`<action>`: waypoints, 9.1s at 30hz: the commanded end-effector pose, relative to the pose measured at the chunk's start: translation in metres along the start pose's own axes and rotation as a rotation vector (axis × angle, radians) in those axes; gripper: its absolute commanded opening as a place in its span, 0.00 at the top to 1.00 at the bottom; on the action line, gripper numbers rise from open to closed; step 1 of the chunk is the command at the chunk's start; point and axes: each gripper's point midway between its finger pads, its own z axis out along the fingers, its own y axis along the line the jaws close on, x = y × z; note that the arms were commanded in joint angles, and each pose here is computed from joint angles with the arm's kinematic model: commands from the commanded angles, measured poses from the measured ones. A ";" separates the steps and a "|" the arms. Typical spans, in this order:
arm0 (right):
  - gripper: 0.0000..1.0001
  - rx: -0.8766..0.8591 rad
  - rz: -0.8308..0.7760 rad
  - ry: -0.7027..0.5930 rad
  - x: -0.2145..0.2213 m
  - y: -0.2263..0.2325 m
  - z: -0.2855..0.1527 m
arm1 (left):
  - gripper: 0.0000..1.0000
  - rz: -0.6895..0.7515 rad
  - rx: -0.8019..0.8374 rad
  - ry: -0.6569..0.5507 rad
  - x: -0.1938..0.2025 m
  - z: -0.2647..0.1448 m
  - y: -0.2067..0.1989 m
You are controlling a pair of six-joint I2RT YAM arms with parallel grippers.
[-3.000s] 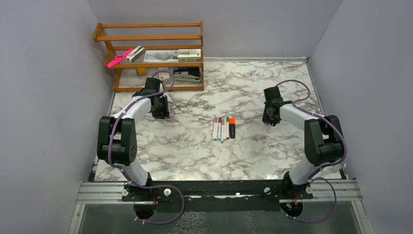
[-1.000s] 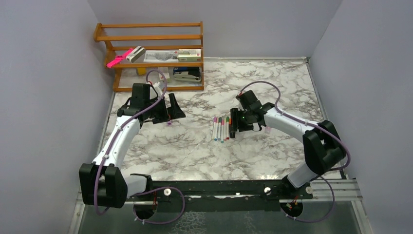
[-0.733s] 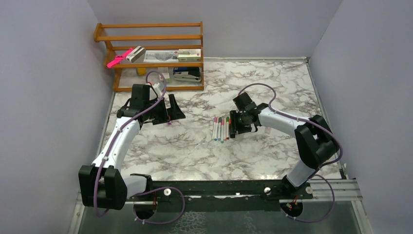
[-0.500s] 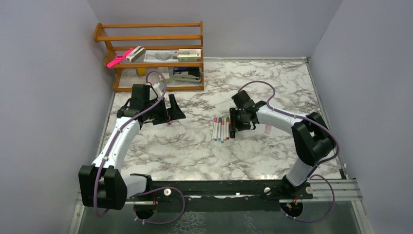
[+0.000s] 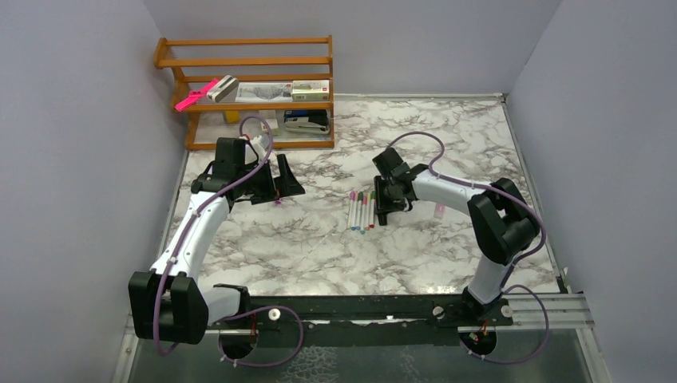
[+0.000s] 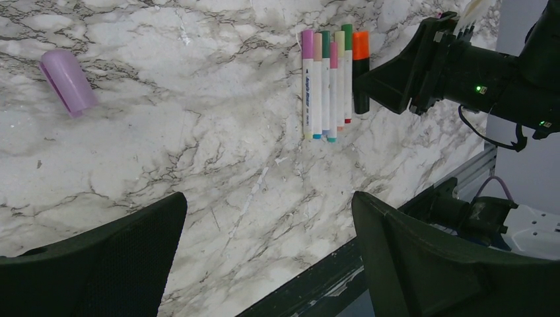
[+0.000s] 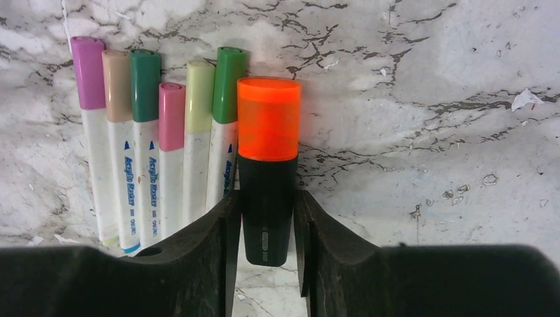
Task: Open the pen caps
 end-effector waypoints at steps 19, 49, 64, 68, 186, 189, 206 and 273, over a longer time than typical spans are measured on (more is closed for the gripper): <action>0.96 -0.030 -0.045 -0.144 -0.024 0.002 -0.057 | 0.01 -0.053 0.272 -0.019 -0.003 -0.013 -0.055; 0.94 -0.468 -0.043 -0.210 -0.024 0.085 -0.150 | 0.01 -0.167 0.382 -0.067 0.003 0.075 -0.135; 0.94 -0.513 -0.056 -0.205 -0.014 0.104 -0.159 | 0.02 -0.206 0.338 -0.095 0.006 0.104 -0.141; 0.94 -0.516 -0.058 -0.203 -0.011 0.108 -0.159 | 0.03 -0.196 0.338 -0.092 0.007 0.108 -0.148; 0.99 -1.263 0.158 -0.053 0.051 0.108 -0.206 | 1.00 -0.307 0.729 -0.392 -0.076 0.054 -0.173; 0.99 -1.264 0.156 -0.049 0.053 0.109 -0.207 | 1.00 -0.316 0.717 -0.427 -0.089 0.054 -0.167; 0.99 -1.257 0.159 -0.033 0.065 0.112 -0.204 | 1.00 -0.417 0.606 -0.625 -0.133 0.043 -0.133; 0.89 0.480 0.374 -0.272 -0.010 -0.155 -0.024 | 1.00 -0.059 0.246 -0.076 -0.002 0.015 -0.062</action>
